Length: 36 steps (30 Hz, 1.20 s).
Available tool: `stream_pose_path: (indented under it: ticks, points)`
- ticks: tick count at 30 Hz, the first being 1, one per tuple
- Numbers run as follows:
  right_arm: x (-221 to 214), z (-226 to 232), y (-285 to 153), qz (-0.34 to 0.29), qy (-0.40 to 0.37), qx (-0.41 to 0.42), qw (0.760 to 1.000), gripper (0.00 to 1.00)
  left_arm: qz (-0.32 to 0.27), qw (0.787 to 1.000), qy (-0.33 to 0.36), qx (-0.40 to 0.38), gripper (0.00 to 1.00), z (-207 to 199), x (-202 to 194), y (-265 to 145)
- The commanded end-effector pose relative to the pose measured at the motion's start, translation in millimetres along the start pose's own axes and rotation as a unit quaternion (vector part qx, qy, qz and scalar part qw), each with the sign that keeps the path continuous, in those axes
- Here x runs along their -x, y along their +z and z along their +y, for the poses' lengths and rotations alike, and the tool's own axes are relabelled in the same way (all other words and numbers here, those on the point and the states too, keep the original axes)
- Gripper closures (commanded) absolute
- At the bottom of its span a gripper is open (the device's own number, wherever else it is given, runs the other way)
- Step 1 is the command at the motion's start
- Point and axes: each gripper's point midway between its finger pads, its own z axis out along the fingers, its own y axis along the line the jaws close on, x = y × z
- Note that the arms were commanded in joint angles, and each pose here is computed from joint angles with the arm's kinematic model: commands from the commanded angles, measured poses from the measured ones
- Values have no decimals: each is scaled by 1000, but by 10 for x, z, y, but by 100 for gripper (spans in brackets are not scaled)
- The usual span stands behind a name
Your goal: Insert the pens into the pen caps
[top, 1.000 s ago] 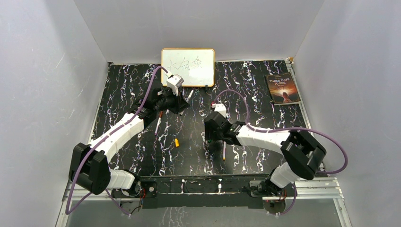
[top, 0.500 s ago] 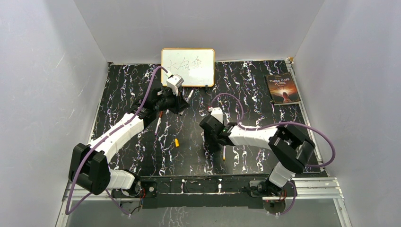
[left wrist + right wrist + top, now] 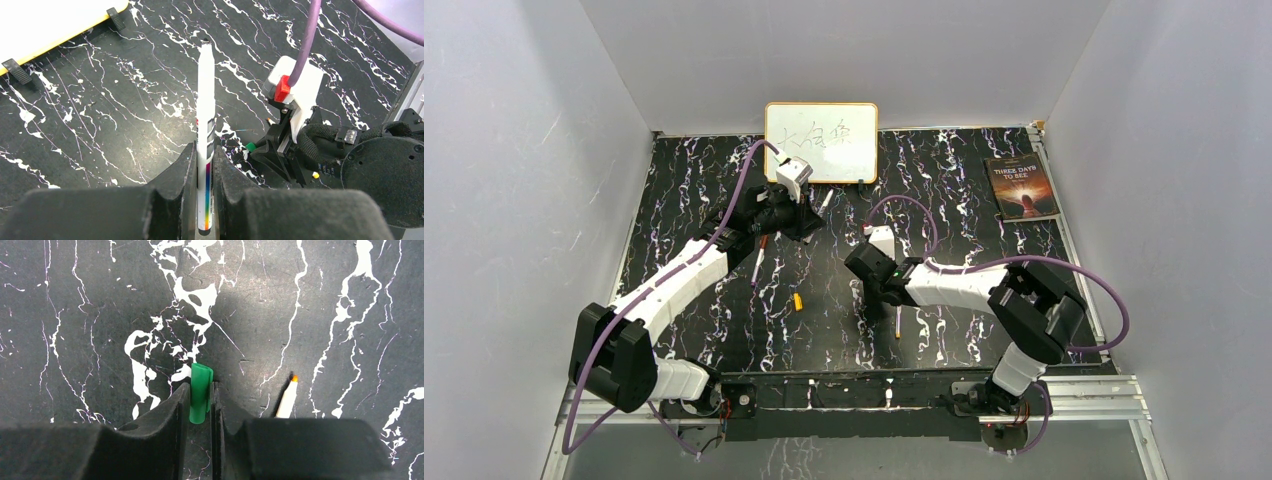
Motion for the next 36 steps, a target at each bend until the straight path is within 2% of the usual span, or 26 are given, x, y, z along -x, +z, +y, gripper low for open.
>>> stream_pose_path:
  ticks: [1,10,12,18,22,28,33,36]
  points:
    - [93,45,17,-11,-5,-5,1000,84,-22,1000,14,-12,100,-98,145,-100]
    - [50,78,26,1,-22,6,1000,100,-22,1000,13,-16,100,-111,141,-95]
    - [103,103,-14,-7,-19,16,1000,100,-24,999,10,-19,100,-121,150,-92]
    - [508,125,-285,-67,14,48,996,100,-40,998,-14,-43,100,-212,199,-69]
    - [904,89,-561,-138,50,75,986,100,-93,990,-84,-67,100,-334,257,-50]
    - [1434,-69,-897,-222,131,134,957,100,-129,977,-124,-116,100,-802,200,-14]
    - [1838,-147,-1301,-306,173,201,914,100,-210,940,-210,-166,100,-1031,287,-189]
    - [1998,-165,-1535,-345,188,228,891,100,-235,930,-224,-174,100,-1076,332,-248]
